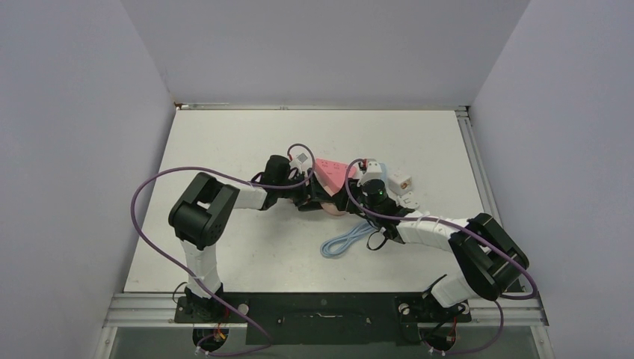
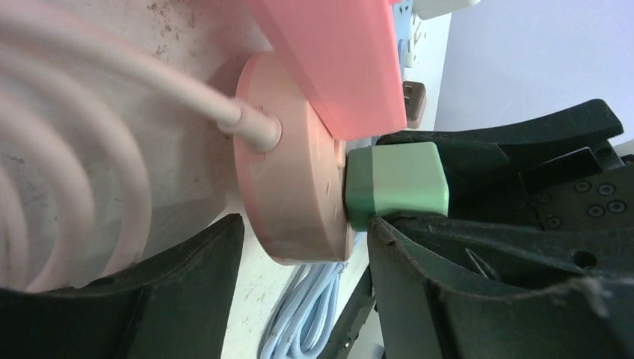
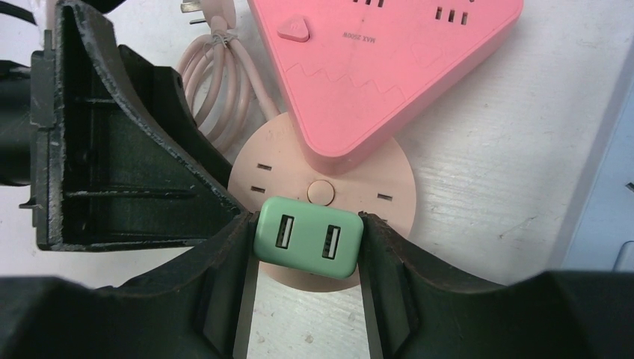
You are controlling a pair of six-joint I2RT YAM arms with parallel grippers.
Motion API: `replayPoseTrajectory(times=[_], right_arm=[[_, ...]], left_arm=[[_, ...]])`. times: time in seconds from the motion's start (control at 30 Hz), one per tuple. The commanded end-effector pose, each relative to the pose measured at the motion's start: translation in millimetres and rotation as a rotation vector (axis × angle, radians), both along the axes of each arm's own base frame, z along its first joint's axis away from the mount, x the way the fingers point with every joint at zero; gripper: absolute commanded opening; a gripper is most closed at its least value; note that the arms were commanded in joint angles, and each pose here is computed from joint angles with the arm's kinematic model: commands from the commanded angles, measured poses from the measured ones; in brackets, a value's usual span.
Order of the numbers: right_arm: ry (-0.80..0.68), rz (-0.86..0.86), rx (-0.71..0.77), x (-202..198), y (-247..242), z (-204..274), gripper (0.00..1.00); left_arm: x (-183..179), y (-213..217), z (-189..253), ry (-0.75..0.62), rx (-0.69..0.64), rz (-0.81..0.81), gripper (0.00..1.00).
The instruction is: Pull the plug off the socket
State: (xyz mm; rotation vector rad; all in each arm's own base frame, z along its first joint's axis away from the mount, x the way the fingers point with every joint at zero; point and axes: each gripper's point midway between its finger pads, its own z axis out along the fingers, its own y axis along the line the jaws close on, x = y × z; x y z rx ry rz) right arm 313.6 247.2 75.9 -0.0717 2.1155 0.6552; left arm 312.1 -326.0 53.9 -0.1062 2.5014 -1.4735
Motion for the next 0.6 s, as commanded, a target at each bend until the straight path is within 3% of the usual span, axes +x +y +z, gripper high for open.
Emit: replayPoseTrajectory(times=[0.0, 0.5, 0.57], right_arm=[[-0.074, 0.054, 0.06, -1.6, 23.7, 23.0, 0.05], [-0.076, 0.018, 0.008, -0.3, 20.2, 16.5, 0.05], [-0.071, 0.009, 0.007, -0.3, 18.8, 14.9, 0.05]], left_arm=[[0.9, -8.6, 7.5, -0.015, -0.069, -0.024, 0.56], [-0.5, -11.3, 11.0, 0.005, -0.106, -0.014, 0.0], [-0.6, -11.0, 11.3, 0.005, -0.106, -0.012, 0.0]])
